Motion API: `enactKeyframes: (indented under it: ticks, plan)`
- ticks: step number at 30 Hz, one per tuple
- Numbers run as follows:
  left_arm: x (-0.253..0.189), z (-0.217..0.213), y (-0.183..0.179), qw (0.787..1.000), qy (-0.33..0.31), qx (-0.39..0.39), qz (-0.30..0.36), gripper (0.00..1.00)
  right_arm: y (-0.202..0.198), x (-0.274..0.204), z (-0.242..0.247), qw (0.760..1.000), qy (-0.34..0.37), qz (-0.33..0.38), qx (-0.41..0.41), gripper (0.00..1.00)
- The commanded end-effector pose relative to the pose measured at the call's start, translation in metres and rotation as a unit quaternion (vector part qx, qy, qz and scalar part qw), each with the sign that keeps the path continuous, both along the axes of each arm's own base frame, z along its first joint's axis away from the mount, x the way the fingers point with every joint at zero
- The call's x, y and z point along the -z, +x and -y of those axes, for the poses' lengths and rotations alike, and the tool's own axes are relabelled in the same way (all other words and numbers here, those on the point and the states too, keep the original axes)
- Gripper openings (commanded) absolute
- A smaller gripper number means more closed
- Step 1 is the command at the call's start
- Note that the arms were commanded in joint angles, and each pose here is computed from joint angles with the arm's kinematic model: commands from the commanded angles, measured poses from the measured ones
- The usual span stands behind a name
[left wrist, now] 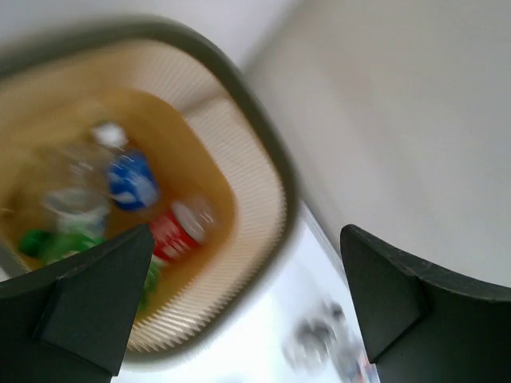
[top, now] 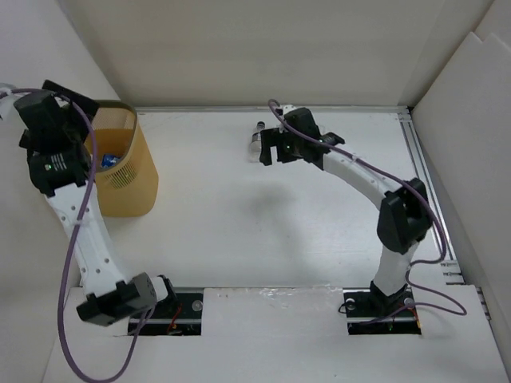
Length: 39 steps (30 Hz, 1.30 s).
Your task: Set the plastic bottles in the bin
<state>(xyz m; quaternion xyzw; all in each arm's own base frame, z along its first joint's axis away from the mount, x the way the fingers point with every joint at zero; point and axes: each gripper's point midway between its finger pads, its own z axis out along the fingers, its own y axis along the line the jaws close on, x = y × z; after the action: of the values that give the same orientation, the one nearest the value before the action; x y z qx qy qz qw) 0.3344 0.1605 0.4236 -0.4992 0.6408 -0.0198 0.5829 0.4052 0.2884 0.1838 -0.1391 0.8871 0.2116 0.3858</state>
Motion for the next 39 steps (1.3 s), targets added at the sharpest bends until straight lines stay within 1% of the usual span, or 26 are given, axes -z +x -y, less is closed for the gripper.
enactKeyframes:
  ticks: [1,2,3,4,5,6,7,8,10,12,13,16,17,20,21,23,26,27,28,31,33,34,35,37,38,39]
  plan:
    - [-0.038,0.082,-0.009,0.981,0.034,0.175,0.073,1.00,0.033,0.011,0.007,0.998,-0.046,-0.009,0.037,1.00]
    - [-0.026,0.098,-0.012,0.973,0.030,0.215,0.076,1.00,0.040,0.014,0.005,0.998,-0.049,-0.014,0.045,1.00]
    - [-0.018,0.112,-0.014,0.965,0.021,0.251,0.078,1.00,0.052,0.001,-0.002,0.998,-0.043,-0.005,0.045,1.00]
    - [-0.010,0.125,-0.017,0.955,0.019,0.285,0.079,1.00,0.061,0.022,-0.005,0.997,-0.054,-0.022,0.058,1.00]
    - [0.014,0.146,-0.017,0.936,0.002,0.345,0.075,1.00,0.067,0.025,-0.006,0.996,-0.055,-0.024,0.070,1.00]
    - [0.012,0.160,-0.034,0.924,0.014,0.371,0.092,1.00,0.078,0.017,-0.006,0.994,-0.048,-0.015,0.098,1.00]
    - [0.019,0.168,-0.040,0.917,0.017,0.388,0.096,1.00,0.083,0.031,-0.007,0.993,-0.053,-0.025,0.105,1.00]
    - [0.023,0.181,-0.048,0.904,0.016,0.415,0.104,1.00,0.088,0.031,-0.011,0.993,-0.045,-0.022,0.110,1.00]
    - [0.034,0.205,-0.063,0.886,0.025,0.449,0.112,1.00,0.097,0.036,-0.012,0.990,-0.035,-0.022,0.136,1.00]
    - [0.043,0.220,-0.075,0.869,0.011,0.483,0.109,1.00,0.104,0.049,-0.018,0.989,-0.026,-0.028,0.145,1.00]
    - [0.038,0.224,-0.083,0.862,0.023,0.492,0.118,1.00,0.106,0.050,-0.020,0.988,-0.023,-0.029,0.148,1.00]
    - [0.036,0.236,-0.098,0.850,0.031,0.511,0.125,1.00,0.118,0.069,-0.027,0.988,-0.021,-0.027,0.148,1.00]
    - [0.034,0.242,-0.103,0.843,0.033,0.521,0.130,1.00,0.125,0.065,-0.031,0.989,-0.010,-0.014,0.148,1.00]
    - [0.040,0.244,-0.103,0.841,0.031,0.527,0.122,1.00,0.125,0.079,-0.037,0.989,0.012,-0.013,0.146,1.00]
    - [0.044,0.247,-0.103,0.838,0.027,0.532,0.119,1.00,0.130,0.069,-0.042,0.989,0.033,0.006,0.142,1.00]
    - [0.054,0.247,-0.103,0.839,0.020,0.532,0.112,1.00,0.133,0.067,-0.045,0.988,0.048,0.008,0.150,1.00]
    - [0.065,0.248,-0.102,0.837,0.015,0.536,0.108,1.00,0.141,0.071,-0.050,0.987,0.053,0.013,0.150,1.00]
    - [0.064,0.250,-0.102,0.835,0.017,0.539,0.111,1.00,0.148,0.062,-0.054,0.987,0.062,0.024,0.149,1.00]
    - [0.067,0.250,-0.104,0.835,0.016,0.539,0.110,1.00,0.148,0.078,-0.058,0.988,0.055,0.008,0.142,1.00]
    - [0.070,0.251,-0.103,0.835,0.026,0.539,0.105,1.00,0.155,0.075,-0.070,0.989,0.067,0.006,0.128,1.00]
    - [0.071,0.248,-0.103,0.840,0.030,0.532,0.098,1.00,0.158,0.088,-0.072,0.990,0.061,-0.001,0.128,1.00]
    - [0.069,0.250,-0.102,0.838,0.029,0.537,0.098,1.00,0.167,0.080,-0.069,0.988,0.071,0.005,0.136,1.00]
    - [0.069,0.250,-0.102,0.838,0.029,0.537,0.098,1.00,0.167,0.095,-0.069,0.989,0.062,-0.006,0.137,1.00]
    - [0.069,0.253,-0.103,0.835,0.029,0.541,0.098,1.00,0.173,0.103,-0.061,0.987,0.049,-0.013,0.150,1.00]
    - [0.069,0.253,-0.103,0.835,0.029,0.541,0.098,1.00,0.175,0.098,-0.062,0.987,0.047,-0.015,0.150,0.99]
    - [0.065,0.253,-0.104,0.835,0.032,0.541,0.102,1.00,0.177,0.114,-0.056,0.987,0.038,-0.027,0.155,0.96]
